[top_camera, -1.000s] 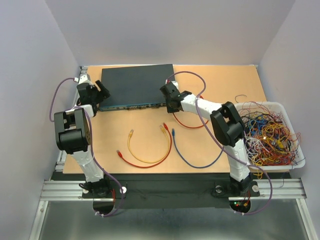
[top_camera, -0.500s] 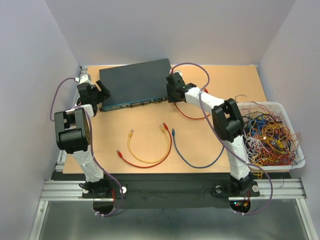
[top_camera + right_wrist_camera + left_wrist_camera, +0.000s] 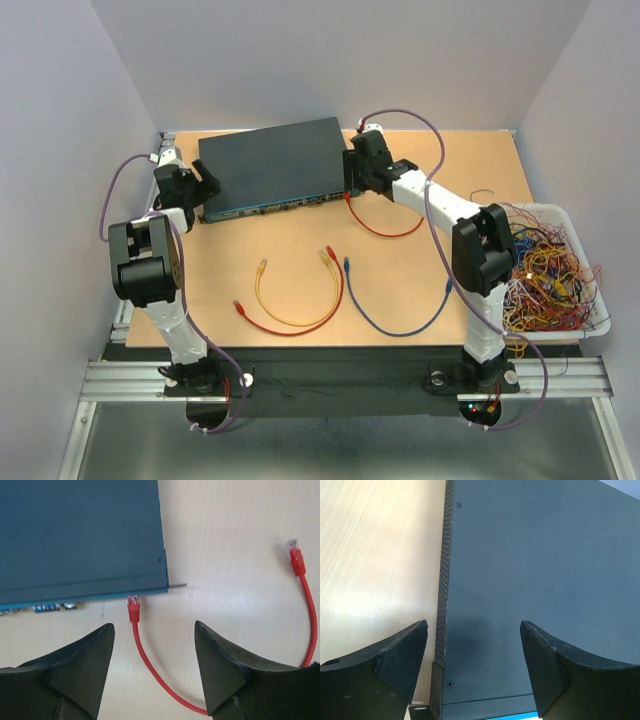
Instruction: Insert the plug into the switch port
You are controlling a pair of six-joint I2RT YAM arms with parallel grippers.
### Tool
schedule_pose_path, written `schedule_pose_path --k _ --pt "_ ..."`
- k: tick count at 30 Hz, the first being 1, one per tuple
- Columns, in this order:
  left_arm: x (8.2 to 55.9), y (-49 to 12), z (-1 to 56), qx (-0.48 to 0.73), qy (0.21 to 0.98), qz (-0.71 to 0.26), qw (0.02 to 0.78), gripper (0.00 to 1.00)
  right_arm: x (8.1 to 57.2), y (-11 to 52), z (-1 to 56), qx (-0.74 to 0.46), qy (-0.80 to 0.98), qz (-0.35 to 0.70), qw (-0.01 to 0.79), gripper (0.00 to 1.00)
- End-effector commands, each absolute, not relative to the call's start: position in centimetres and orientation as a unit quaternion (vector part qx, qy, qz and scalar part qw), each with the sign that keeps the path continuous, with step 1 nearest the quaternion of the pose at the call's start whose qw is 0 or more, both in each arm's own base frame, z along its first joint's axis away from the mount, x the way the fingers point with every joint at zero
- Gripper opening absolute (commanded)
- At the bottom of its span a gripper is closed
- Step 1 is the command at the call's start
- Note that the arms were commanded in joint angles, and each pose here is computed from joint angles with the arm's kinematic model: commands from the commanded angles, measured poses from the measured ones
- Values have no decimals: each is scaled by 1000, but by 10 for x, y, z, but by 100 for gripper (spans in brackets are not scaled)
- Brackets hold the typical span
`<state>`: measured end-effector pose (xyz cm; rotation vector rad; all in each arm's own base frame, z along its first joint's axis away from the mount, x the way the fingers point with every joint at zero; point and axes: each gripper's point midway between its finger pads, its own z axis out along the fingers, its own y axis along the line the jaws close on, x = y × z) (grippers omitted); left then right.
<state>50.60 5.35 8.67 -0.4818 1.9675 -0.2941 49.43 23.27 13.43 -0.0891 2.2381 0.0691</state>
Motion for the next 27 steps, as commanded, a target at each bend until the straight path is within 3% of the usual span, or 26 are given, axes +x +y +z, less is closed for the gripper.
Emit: schedule_pose_path --k 1,13,19,27 --pt "516 57 107 -192 809 -126 541 85 541 226 175 1 872 77 484 71" --pt "516 53 105 -183 814 -128 536 84 588 261 119 -27 886 137 443 71" --pt "508 51 98 -181 823 -120 524 84 573 268 89 -27 901 161 402 67" --pt "494 26 97 -172 840 -134 497 84 516 275 57 -43 924 177 337 63"
